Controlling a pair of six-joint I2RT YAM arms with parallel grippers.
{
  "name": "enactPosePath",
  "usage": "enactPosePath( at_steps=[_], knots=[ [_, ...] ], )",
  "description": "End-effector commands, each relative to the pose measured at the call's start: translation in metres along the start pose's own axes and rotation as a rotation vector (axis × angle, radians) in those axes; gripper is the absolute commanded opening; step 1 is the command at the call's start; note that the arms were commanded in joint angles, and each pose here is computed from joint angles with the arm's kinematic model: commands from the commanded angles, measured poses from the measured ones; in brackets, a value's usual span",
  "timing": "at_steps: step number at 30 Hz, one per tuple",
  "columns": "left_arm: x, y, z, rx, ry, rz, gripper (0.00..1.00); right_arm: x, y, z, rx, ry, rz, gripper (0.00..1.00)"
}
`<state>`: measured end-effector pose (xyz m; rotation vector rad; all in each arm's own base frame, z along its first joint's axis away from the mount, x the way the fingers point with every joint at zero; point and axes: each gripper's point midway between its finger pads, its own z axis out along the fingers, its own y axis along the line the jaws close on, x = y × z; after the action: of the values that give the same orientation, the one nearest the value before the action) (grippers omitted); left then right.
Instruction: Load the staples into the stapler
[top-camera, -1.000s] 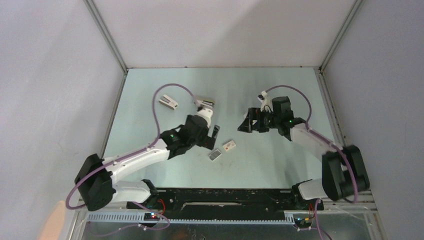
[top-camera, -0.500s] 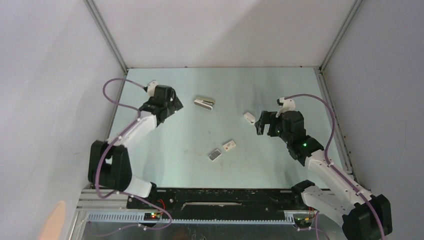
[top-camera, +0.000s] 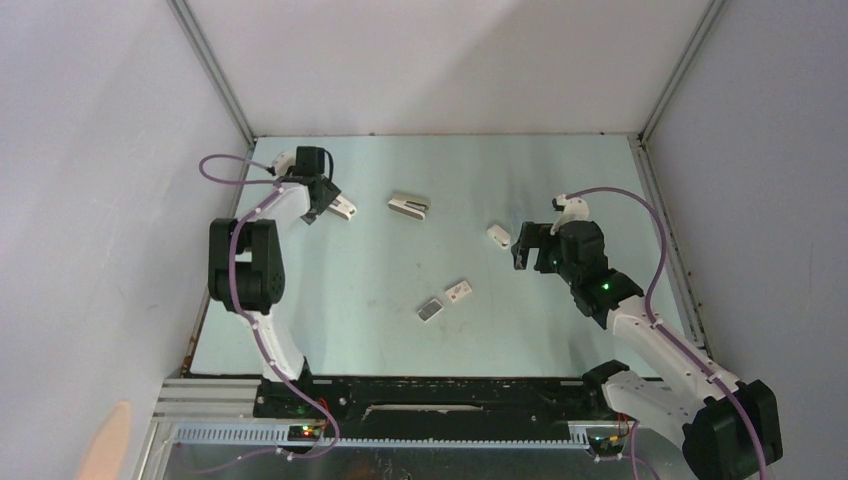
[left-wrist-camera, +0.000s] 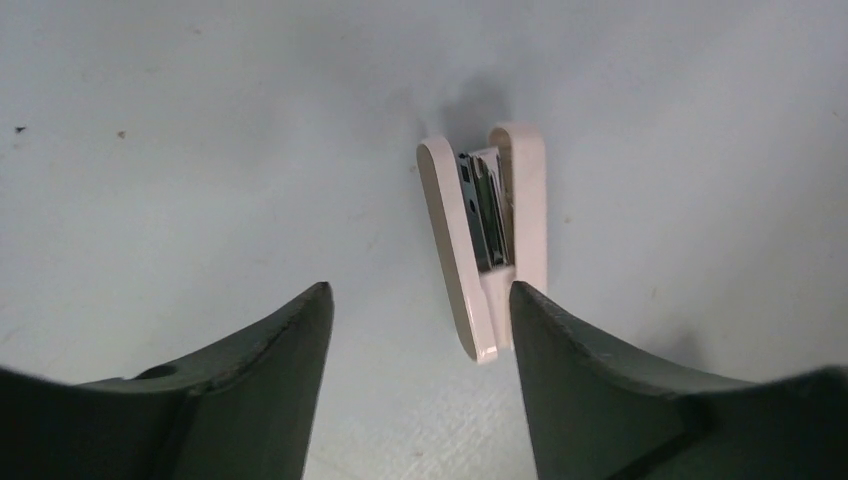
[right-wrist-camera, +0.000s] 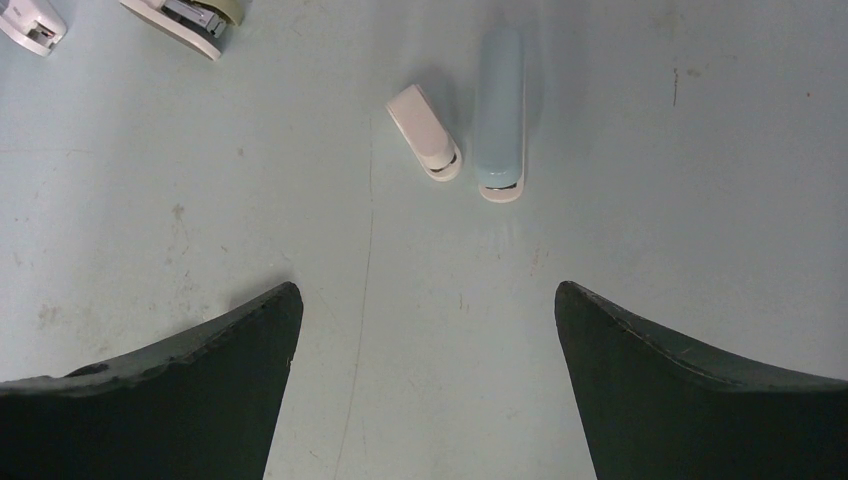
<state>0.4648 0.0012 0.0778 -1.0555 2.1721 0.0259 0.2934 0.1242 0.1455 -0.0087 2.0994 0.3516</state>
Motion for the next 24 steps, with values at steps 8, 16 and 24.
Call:
enactPosePath(
  at_steps=[8, 16, 24],
  knots=[
    [-0.009, -0.013, 0.040, 0.008, 0.005, -0.087, 0.58, -0.004, 0.001, 0.005, -0.002, -0.018, -0.023, 0.99],
    [-0.006, -0.009, 0.052, 0.002, 0.015, -0.090, 0.50, -0.004, 0.004, 0.003, -0.020, -0.016, -0.025, 0.99],
    [-0.002, -0.018, 0.050, 0.062, 0.042, -0.066, 0.31, -0.002, 0.010, 0.002, -0.051, -0.005, -0.023, 1.00]
  ],
)
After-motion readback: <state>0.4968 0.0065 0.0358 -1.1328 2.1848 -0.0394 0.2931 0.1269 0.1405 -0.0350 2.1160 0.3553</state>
